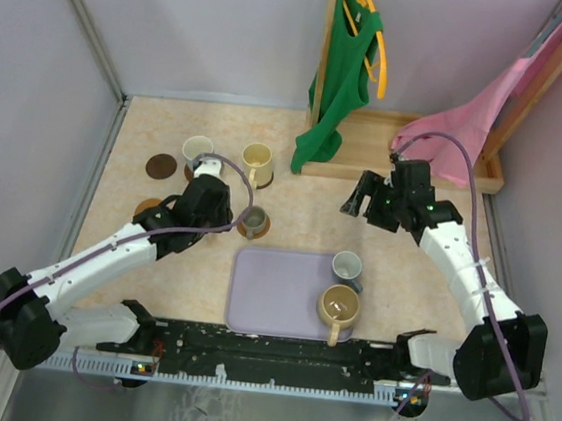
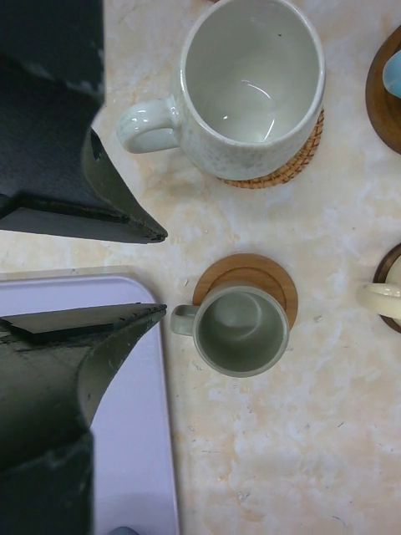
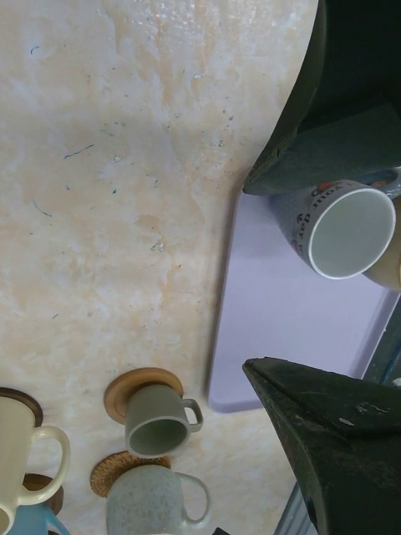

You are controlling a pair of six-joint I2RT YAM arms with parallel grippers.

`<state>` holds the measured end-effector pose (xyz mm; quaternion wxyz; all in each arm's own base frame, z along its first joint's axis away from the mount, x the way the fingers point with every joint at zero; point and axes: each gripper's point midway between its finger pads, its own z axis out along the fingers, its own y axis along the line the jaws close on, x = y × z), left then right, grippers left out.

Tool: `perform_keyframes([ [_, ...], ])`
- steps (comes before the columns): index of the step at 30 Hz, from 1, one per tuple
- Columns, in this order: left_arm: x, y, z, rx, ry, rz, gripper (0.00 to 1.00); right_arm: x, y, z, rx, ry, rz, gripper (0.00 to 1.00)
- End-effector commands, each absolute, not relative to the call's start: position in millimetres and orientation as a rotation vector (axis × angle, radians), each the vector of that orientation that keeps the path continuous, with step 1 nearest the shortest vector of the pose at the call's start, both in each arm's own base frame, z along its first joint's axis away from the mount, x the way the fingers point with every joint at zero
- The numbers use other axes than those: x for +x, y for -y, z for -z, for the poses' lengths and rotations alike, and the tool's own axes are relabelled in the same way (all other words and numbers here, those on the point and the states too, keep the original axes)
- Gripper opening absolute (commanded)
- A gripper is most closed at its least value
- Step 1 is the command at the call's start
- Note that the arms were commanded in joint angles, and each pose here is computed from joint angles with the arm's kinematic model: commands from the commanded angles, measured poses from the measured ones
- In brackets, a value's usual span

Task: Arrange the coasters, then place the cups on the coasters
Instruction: Place the cup on the coaster.

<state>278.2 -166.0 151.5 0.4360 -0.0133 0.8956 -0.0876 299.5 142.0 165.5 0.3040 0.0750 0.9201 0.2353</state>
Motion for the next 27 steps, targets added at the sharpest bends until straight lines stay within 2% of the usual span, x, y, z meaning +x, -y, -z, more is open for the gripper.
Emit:
perform_keyframes([
  [1,285.2,177.1,-167.7,-0.026,-2.182,0.268,0.41,287.4,-133.6,-180.1,0.164,-2.410,-0.566,0.80],
  [11,283.1,195.1,-168.8,0.050,-2.177,0.324,0.40,257.1,-126.1,-184.7,0.171,-2.438,-0.512,0.81],
  [18,258.1,241.1,-162.2,0.165,-2.200,0.386,0.40,252.0,-121.1,-180.9,0.232,-2.437,-0.497,0.81],
  [27,242.7,263.3,-153.6,0.204,-2.217,0.422,0.40,230.0,-117.3,-175.4,0.202,-2.486,-0.475,0.73],
])
